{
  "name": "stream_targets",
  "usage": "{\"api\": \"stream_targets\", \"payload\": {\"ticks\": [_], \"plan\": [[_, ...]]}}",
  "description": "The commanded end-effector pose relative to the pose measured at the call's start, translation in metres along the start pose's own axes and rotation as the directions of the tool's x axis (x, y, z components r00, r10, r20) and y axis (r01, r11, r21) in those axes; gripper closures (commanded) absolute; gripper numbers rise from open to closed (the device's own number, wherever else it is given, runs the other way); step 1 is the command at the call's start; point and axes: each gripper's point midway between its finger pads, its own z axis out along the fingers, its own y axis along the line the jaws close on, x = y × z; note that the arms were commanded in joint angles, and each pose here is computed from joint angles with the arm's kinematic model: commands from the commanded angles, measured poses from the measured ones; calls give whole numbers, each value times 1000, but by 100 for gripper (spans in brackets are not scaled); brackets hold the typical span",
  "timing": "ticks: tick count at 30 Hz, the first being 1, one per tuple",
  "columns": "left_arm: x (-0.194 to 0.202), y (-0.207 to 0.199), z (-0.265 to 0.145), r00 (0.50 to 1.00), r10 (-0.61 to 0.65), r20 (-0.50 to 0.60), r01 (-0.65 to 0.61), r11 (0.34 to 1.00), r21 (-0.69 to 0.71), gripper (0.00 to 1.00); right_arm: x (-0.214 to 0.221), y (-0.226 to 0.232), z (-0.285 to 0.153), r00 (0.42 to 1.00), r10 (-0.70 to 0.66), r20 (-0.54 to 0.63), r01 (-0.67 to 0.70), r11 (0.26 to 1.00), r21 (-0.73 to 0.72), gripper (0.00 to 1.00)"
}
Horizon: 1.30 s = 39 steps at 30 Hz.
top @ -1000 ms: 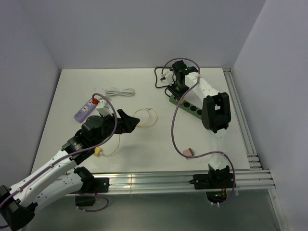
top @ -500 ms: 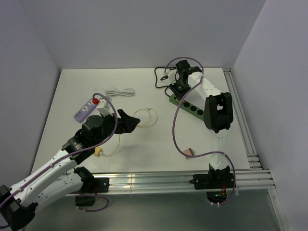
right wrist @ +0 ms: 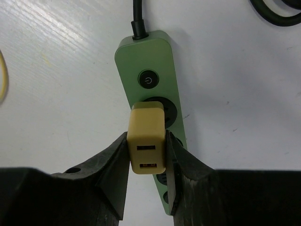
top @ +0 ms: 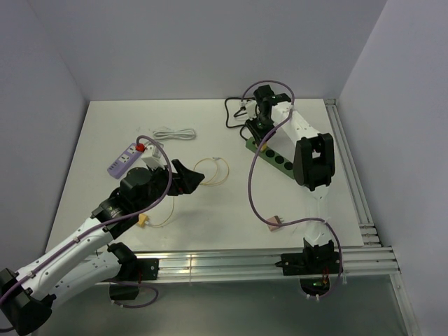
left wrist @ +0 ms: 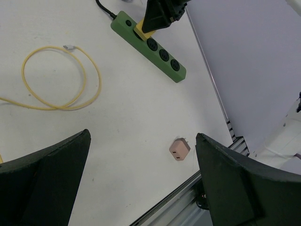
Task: Insert the plug
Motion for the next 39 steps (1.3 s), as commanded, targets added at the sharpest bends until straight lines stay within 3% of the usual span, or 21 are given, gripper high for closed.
{"api": "stream_targets", "payload": {"ticks": [1,6,13,18,22,29,38,39], "plan": [[-9,-12,-2,999,-13,33,12,999,53,1,20,53,46,966,218,-142,-238,960,-147,100],[-10,-9,-5,999,-19,41,17,999,49,1,6,65,39,946,302,-114,-318,932,-173,100],[-9,-5,-9,999,-19,46,17,999,39,1,21,62,43,874,454,-173,-470,881,-60,100],[-12,-5,-14,998,-22,65,19,999,45,0,57,26,43,889,425,-173,-392,899,193,100],[-10,-5,-16,997,-26,67,22,998,57,0,81,9,42,899,372,-230,-298,906,301,100],[-10,-5,-21,997,-35,69,31,998,61,1,94,10,38,897,319,-305,-207,914,349,100],[-12,-6,-26,996,-42,75,37,997,66,0,84,9,38,895,343,-284,-255,918,304,100],[-12,-7,-25,996,-45,72,40,997,67,1,78,7,37,899,357,-254,-273,910,311,90]]}}
